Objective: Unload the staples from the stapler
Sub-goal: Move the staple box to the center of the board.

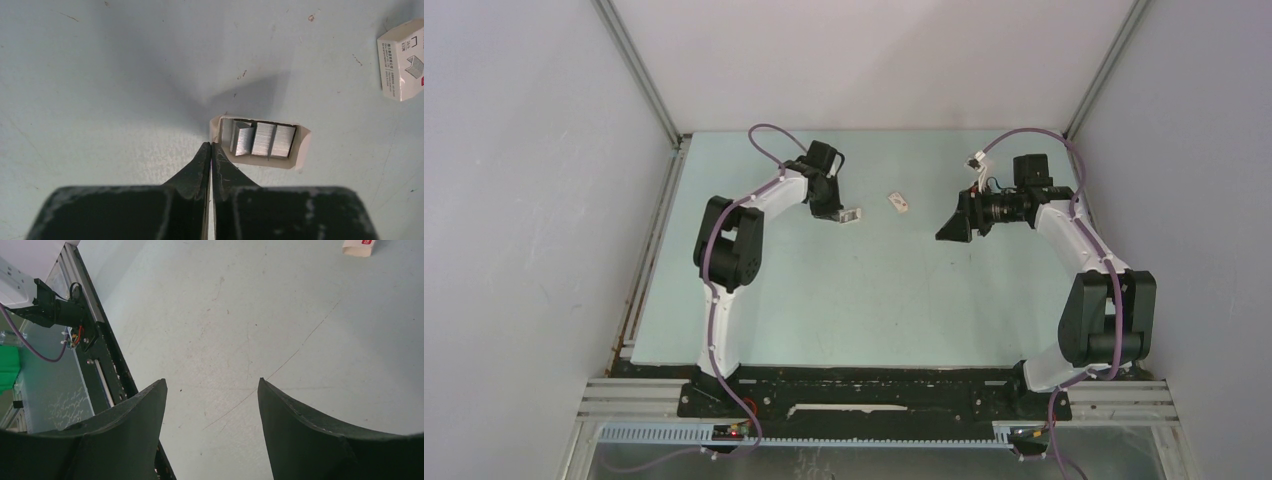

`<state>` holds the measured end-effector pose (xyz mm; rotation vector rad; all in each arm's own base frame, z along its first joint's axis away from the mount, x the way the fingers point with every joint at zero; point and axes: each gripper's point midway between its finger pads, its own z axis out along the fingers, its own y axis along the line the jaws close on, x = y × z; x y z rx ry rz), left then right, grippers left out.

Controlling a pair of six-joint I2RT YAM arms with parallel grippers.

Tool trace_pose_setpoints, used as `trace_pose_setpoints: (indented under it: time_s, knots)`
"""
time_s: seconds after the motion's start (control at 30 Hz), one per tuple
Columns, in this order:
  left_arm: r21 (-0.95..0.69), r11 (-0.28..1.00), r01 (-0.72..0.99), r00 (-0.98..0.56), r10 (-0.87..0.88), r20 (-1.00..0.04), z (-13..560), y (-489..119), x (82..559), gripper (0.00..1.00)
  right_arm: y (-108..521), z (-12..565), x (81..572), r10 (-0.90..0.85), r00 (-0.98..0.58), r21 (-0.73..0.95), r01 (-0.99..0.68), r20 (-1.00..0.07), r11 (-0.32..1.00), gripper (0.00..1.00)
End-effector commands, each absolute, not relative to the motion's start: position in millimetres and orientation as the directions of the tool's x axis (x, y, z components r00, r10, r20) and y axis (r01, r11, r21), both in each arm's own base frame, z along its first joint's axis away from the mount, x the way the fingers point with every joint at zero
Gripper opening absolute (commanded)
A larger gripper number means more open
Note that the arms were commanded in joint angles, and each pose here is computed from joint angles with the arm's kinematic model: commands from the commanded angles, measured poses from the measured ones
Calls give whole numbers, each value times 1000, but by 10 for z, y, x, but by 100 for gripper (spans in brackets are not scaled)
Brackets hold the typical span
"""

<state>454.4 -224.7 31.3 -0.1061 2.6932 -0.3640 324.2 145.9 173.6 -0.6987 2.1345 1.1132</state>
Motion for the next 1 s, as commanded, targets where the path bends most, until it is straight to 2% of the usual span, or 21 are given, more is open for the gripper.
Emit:
trace_pose_setpoints:
  time_s: [0.0,0.1,0.37,0.63,0.97]
  knots:
    - [-292,956,12,-893,-121,-433,497,-2294,4660,4,1467,1782,3263,-154,-650,514,-705,-744,488,76]
    - [-290,957,17,-892,-117,-438,524,-2284,4650,0,1467,1783,3262,-153,-651,515,-704,-744,488,76]
    - [-260,965,38,-885,-88,-457,620,-2211,4560,0,1474,1788,3256,-153,-650,516,-706,-744,485,76]
    - [-160,984,78,-880,-7,-476,753,-2098,4367,0,1479,1799,3252,-150,-650,519,-706,-745,481,76]
    - [-79,989,125,-902,80,-424,683,-1921,3909,0,1482,1821,3244,-148,-647,519,-709,-748,477,76]
